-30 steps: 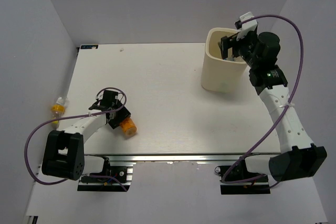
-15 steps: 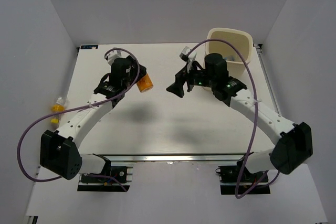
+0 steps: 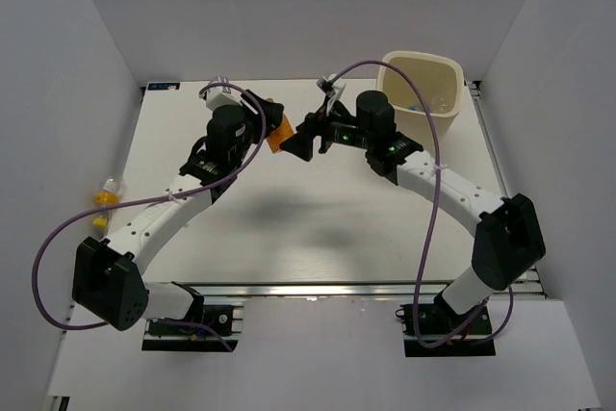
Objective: Put the plastic bottles in the bin
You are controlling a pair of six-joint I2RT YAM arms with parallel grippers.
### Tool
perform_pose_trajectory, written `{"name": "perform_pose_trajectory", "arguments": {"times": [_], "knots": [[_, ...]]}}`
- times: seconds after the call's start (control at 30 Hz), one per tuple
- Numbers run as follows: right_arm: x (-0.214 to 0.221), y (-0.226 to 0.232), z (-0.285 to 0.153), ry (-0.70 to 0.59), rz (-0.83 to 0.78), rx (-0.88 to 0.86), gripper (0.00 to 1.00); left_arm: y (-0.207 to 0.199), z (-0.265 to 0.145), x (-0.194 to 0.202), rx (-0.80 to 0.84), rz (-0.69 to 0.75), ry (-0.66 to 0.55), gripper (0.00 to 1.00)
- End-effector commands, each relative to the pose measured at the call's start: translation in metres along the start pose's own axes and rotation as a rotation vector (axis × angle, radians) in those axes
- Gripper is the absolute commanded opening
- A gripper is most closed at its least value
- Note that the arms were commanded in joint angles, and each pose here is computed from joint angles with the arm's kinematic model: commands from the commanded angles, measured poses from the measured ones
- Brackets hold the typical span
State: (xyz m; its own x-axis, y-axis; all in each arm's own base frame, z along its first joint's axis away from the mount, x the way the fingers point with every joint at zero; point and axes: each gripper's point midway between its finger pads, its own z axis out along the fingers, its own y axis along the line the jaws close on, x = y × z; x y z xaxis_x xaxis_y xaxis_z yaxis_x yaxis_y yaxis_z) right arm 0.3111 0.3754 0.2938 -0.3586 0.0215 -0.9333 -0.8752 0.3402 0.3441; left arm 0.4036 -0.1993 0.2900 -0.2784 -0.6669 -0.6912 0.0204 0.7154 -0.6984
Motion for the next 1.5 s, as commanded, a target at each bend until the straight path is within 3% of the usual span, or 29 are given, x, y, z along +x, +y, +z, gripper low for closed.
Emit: {"name": "perform_pose_trajectory", "arguments": {"times": [0.0, 0.23, 0.33, 0.43, 0.47, 0.5, 0.6, 0.7, 0.8, 0.87, 0.93, 1.0, 1.03, 1.07, 1.13, 1.33, 1.37, 1.47], "knots": [[-0.033, 0.006, 0.018, -0.070, -0.001, -0.038, 0.89, -0.029, -0.010, -0.014, 0.121, -0.013, -0.030, 0.34], [-0.030, -0.007, 0.038, -0.048, 0.006, -0.034, 0.89, -0.040, -0.012, -0.010, 0.181, -0.013, -0.010, 0.35], [-0.030, -0.008, 0.042, -0.049, 0.007, -0.039, 0.81, -0.042, -0.015, -0.012, 0.188, -0.001, -0.012, 0.38], [-0.031, -0.007, 0.040, -0.066, 0.006, -0.038, 0.55, -0.042, -0.017, -0.016, 0.183, 0.024, -0.024, 0.67], [-0.032, -0.008, 0.039, -0.072, 0.004, -0.034, 0.45, -0.039, -0.018, -0.017, 0.169, 0.038, -0.025, 0.91], [-0.038, -0.007, 0.035, -0.088, -0.014, -0.027, 0.42, -0.038, -0.020, -0.020, 0.160, 0.055, -0.030, 0.98], [-0.046, -0.021, 0.023, -0.112, -0.043, 0.050, 0.38, -0.033, -0.025, -0.036, 0.108, 0.176, -0.065, 0.98], [-0.065, -0.049, -0.001, -0.144, -0.048, 0.142, 0.33, -0.011, -0.032, -0.066, -0.045, 0.293, -0.119, 0.98], [-0.094, -0.078, -0.036, -0.182, -0.071, 0.240, 0.31, 0.024, -0.036, -0.107, -0.200, 0.390, -0.183, 0.98], [-0.115, -0.098, -0.063, -0.184, -0.103, 0.355, 0.30, 0.068, -0.036, -0.136, -0.348, 0.457, -0.197, 0.98], [-0.129, -0.126, -0.093, -0.180, -0.132, 0.479, 0.29, 0.099, -0.030, -0.150, -0.440, 0.549, -0.158, 0.98], [-0.139, -0.152, -0.128, -0.167, -0.139, 0.611, 0.35, 0.145, -0.039, -0.167, -0.629, 0.608, -0.148, 0.98], [-0.141, -0.161, -0.139, -0.165, -0.151, 0.659, 0.38, 0.164, -0.043, -0.170, -0.694, 0.702, -0.113, 0.98], [-0.144, -0.180, -0.159, -0.157, -0.181, 0.752, 0.32, 0.184, -0.046, -0.174, -0.756, 0.739, -0.104, 0.98], [-0.148, -0.194, -0.180, -0.130, -0.196, 0.833, 0.30, 0.217, -0.057, -0.173, -0.866, 0.837, -0.061, 0.98], [-0.139, -0.234, -0.212, 0.031, -0.226, 0.982, 0.73, 0.303, -0.088, -0.188, -1.007, 0.796, 0.032, 0.98], [-0.135, -0.239, -0.213, 0.051, -0.222, 0.990, 0.89, 0.315, -0.095, -0.192, -1.042, 0.796, 0.049, 0.98], [-0.142, -0.240, -0.223, 0.050, -0.250, 1.046, 0.89, 0.339, -0.096, -0.190, -1.050, 0.861, 0.136, 0.98]]}}
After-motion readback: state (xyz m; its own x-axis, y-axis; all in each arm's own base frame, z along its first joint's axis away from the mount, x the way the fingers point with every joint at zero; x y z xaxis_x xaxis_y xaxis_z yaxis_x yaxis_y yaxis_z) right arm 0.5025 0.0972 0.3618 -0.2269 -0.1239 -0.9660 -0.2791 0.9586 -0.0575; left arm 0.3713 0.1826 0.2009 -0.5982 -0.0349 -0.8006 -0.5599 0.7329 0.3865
